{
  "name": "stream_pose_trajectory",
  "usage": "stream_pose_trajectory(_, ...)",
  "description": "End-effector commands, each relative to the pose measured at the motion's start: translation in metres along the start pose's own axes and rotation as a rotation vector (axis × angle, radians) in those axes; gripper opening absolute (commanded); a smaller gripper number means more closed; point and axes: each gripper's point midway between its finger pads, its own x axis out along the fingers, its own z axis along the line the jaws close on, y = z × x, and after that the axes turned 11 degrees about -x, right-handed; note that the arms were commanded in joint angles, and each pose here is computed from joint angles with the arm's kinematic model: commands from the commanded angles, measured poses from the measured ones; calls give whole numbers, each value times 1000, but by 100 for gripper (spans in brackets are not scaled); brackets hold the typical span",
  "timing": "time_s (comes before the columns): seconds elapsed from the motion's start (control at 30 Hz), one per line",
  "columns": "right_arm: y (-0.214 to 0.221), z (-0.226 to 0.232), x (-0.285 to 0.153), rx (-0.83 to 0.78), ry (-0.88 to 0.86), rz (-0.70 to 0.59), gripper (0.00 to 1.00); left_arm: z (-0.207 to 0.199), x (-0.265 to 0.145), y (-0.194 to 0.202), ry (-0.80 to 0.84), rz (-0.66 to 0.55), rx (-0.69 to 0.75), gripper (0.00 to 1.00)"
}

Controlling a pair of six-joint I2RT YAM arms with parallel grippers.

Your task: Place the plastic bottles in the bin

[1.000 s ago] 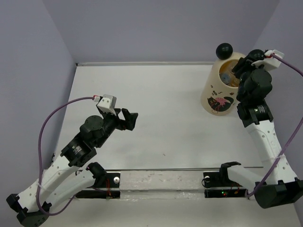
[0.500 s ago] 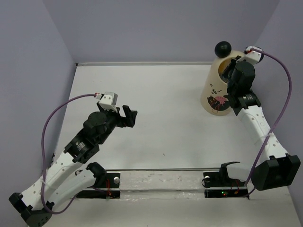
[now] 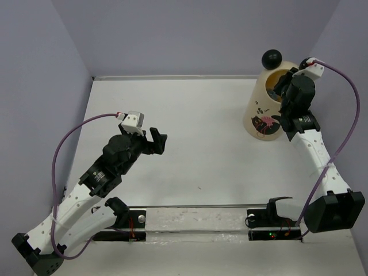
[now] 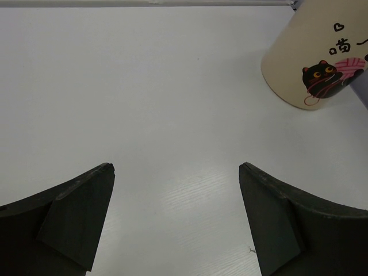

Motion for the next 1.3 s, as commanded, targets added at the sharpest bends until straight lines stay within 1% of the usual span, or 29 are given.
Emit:
stream_pose_trajectory(0.0, 20, -18, -1, -22, 76, 49, 28, -5, 1, -8, 30, -34, 8, 99)
stream_pose_trajectory(0.03, 43, -24, 4, -36, 96, 97, 37, -6, 0, -9, 36, -35, 7, 99)
stream_pose_trajectory(0.1, 62, -29, 7, -7, 98, 134, 39, -7, -1, -9, 43, -38, 9, 99)
stream_pose_trajectory(0.17, 66, -33, 7, 13, 99, 142, 41, -9, -2, -10, 58, -42, 10, 99)
stream_pose_trajectory(0.2, 62, -35, 5, 16, 105, 132, 45, -10, -2, -10, 60, -41, 13, 99)
stream_pose_trajectory(0.23, 56, -35, 4, 18, 107, 119, 52, -10, -2, -10, 62, -42, 13, 99)
stream_pose_trajectory(0.3, 31, -36, -3, 21, 101, 66, 61, -10, -2, -10, 62, -42, 11, 99)
stream_pose_trajectory(0.33, 23, -33, -6, 25, 85, 53, 72, -10, -3, -11, 61, -46, 10, 99)
stream_pose_trajectory(0.37, 4, -30, -13, 40, 59, 15, 78, -9, -3, -12, 59, -50, 8, 99)
stream_pose_trajectory(0.4, -1, -23, -18, 45, 13, 15, 85, -9, -4, -14, 57, -60, 4, 99)
stream_pose_trajectory(0.43, -10, -19, -23, 52, -11, 3, 86, -8, -5, -16, 55, -66, 3, 99)
stream_pose_trajectory(0.47, -28, -13, -32, 68, -56, -27, 88, -8, -5, -16, 54, -70, 2, 99)
stream_pose_trajectory(0.57, -48, -7, -49, 84, -107, -58, 90, -6, -6, -20, 45, -85, -3, 99)
stream_pose_trajectory(0.6, -60, -4, -60, 94, -138, -81, 91, -6, -8, -21, 42, -93, -7, 99)
stream_pose_trajectory(0.7, -75, 0, -77, 107, -191, -106, 92, -3, -9, -25, 32, -106, -11, 99)
stream_pose_trajectory(0.73, -83, 1, -89, 113, -212, -127, 93, -2, -11, -27, 27, -116, -13, 99)
stream_pose_trajectory(0.8, -87, 7, -104, 120, -270, -129, 95, -1, -12, -29, 23, -125, -16, 99)
stream_pose_trajectory(0.83, -95, 7, -118, 129, -295, -152, 96, -2, -13, -31, 26, -130, -17, 99)
stream_pose_trajectory(0.9, -97, 17, -139, 131, -389, -156, 100, -3, -15, -33, 34, -135, -18, 99)
stream_pose_trajectory(0.93, -96, 21, -150, 133, -430, -152, 100, -6, -19, -37, 50, -151, -24, 99)
stream_pose_trajectory(0.97, -97, 22, -169, 140, -474, -169, 100, -8, -22, -40, 61, -160, -30, 99)
stream_pose_trajectory(1.0, -93, 31, -183, 140, -552, -152, 100, -14, -27, -45, 95, -181, -40, 99)
stream_pose_trajectory(1.03, -93, 37, -209, 142, -637, -165, 100, -18, -30, -48, 120, -191, -45, 99)
stream_pose_trajectory(1.1, -91, 42, -237, 141, -724, -185, 100, -29, -39, -56, 186, -212, -52, 99)
stream_pose_trajectory(1.13, -91, 42, -250, 141, -757, -200, 100, -39, -47, -63, 242, -235, -62, 99)
stream_pose_trajectory(1.2, -92, 40, -273, 164, -794, -228, 100, -45, -56, -72, 276, -264, -78, 99)
stream_pose_trajectory(1.23, -91, 34, -289, 168, -799, -266, 100, -49, -64, -79, 302, -289, -89, 99)
stream_pose_trajectory(1.27, -90, 29, -294, 174, -787, -287, 100, -52, -69, -85, 316, -308, -94, 99)
